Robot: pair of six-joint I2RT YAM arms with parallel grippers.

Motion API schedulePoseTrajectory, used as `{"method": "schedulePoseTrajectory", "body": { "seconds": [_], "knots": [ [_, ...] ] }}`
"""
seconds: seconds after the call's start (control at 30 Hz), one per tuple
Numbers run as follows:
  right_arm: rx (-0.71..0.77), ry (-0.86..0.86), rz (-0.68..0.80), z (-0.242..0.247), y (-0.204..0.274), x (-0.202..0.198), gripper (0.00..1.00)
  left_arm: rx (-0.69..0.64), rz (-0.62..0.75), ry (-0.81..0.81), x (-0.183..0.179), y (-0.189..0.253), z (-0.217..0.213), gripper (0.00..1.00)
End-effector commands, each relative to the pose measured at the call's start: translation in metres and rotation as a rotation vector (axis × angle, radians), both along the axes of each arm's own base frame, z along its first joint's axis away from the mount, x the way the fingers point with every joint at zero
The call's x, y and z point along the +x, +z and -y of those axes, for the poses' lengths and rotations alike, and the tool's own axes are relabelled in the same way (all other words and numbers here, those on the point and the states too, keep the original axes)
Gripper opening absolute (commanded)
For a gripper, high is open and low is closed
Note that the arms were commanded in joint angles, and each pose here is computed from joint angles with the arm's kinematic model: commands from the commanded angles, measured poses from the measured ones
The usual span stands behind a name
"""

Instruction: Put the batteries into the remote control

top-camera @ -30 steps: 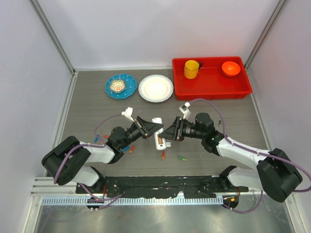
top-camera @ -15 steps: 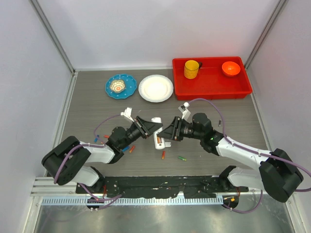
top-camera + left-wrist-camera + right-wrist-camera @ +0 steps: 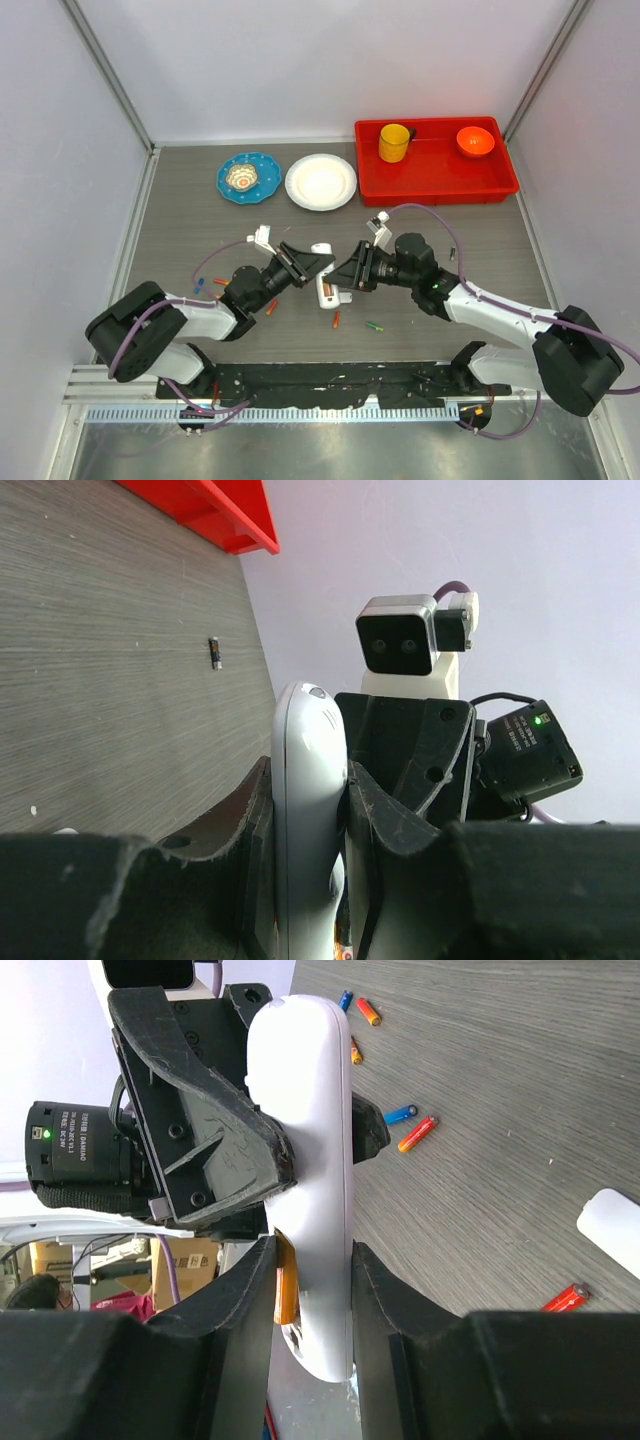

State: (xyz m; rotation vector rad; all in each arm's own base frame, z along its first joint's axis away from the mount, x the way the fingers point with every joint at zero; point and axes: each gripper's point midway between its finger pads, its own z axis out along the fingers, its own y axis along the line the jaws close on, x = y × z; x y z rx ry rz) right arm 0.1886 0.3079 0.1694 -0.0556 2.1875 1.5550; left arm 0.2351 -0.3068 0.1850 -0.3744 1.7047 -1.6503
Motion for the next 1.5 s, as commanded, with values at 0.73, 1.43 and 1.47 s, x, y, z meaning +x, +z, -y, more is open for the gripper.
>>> {"method": "schedulePoseTrajectory", "body": {
  "seconds": [0.73,1.43,1.47],
  "knots": [
    [-0.010,0.160,0.117,-0.001,0.029,-0.024,0.59,-0.198,0.269,-0.081,-0.019,0.084,-0.005,0.00],
    [0.030,0.152,0.107,0.001,0.027,-0.025,0.59,-0.229,0.288,-0.076,-0.018,0.095,-0.012,0.00],
    [0.032,0.150,0.107,0.001,0.027,-0.024,0.58,-0.230,0.287,-0.078,-0.019,0.095,-0.012,0.01]
  ]
}}
